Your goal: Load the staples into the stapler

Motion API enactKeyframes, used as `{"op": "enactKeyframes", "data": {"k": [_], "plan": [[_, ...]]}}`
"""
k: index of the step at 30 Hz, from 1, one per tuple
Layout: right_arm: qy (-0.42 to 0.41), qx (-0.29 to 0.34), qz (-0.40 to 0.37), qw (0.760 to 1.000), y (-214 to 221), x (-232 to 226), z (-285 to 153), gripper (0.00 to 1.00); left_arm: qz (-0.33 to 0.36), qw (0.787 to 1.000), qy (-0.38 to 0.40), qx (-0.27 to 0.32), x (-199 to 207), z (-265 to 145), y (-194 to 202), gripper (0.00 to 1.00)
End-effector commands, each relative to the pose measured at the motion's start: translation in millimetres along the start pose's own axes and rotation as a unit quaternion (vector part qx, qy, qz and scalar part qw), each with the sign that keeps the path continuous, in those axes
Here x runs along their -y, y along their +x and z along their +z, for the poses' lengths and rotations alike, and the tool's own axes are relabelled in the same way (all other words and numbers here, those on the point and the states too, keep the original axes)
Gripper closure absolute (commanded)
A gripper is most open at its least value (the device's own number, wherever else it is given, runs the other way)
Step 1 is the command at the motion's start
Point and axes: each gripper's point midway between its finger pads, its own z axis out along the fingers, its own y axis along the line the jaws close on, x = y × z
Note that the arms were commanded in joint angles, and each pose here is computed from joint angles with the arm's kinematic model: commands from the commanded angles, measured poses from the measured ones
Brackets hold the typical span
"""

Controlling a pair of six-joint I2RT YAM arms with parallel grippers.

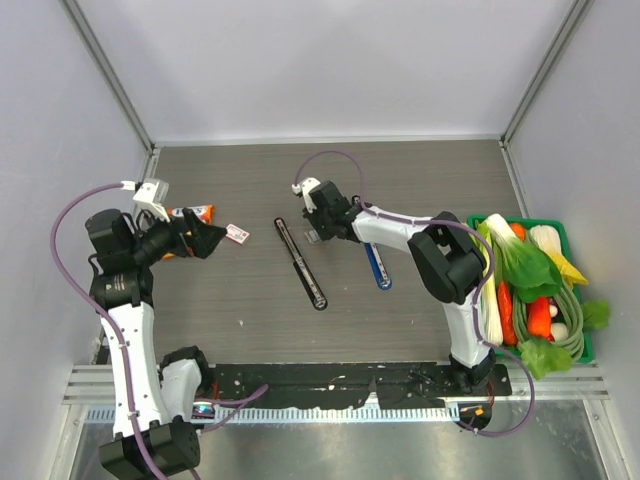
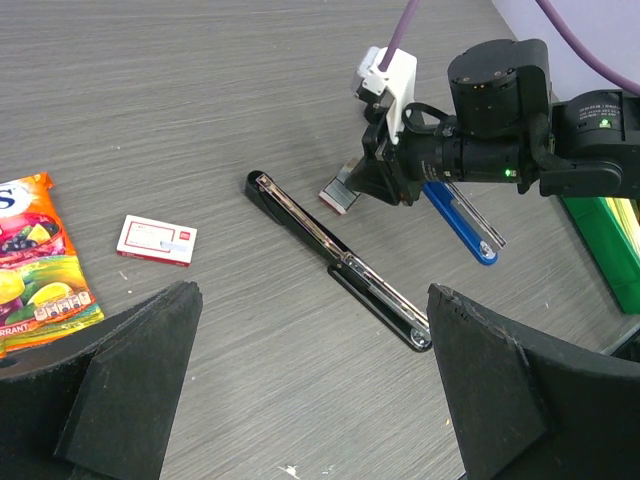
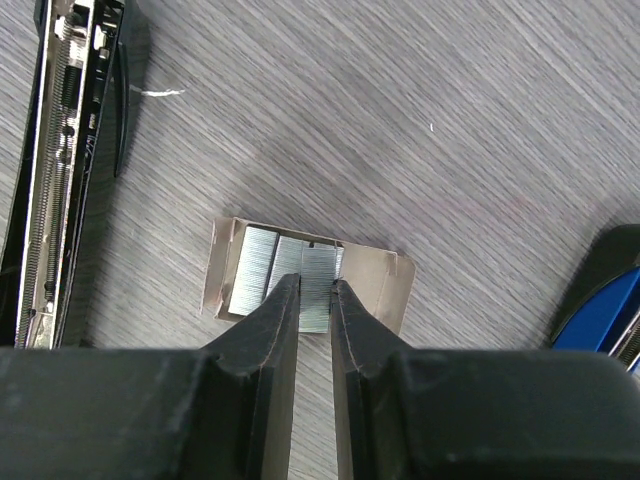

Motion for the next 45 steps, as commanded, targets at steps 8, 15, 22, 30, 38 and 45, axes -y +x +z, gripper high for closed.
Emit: {"op": "enactKeyframes", "data": {"k": [8, 15, 22, 30, 38, 45], "plan": [[-0.006, 0.052, 0.016, 0.998, -33.7, 5.6, -19.4, 0.85, 0.009, 1.000, 0.008, 0.015, 2.7, -1.5, -7.9, 0.00], [-0.012, 0.054, 0.023, 0.998, -36.5, 3.9, -19.8, 0.85, 0.009, 1.000, 0.007, 0.016, 2.4, -1.6, -8.0, 0.00], [-0.010, 0.042, 0.020, 0.999, -27.6, 3.0, -13.6, 0.85, 0.010, 1.000, 0.007, 0.016, 2.8, -2.0, -7.8, 0.00], [-0.011, 0.041, 0.022, 0.999, -27.1, 2.2, -12.7, 0.85, 0.009, 1.000, 0.009, 0.016, 3.3, -2.0, -7.4, 0.00], [-0.014, 0.037, 0.023, 0.999, -24.4, 0.1, -9.8, 0.85, 0.010, 1.000, 0.008, 0.016, 3.3, -2.2, -7.6, 0.00], [-0.015, 0.034, 0.024, 0.999, -22.5, -0.5, -8.9, 0.85, 0.010, 1.000, 0.008, 0.016, 3.3, -2.2, -7.6, 0.00]]}}
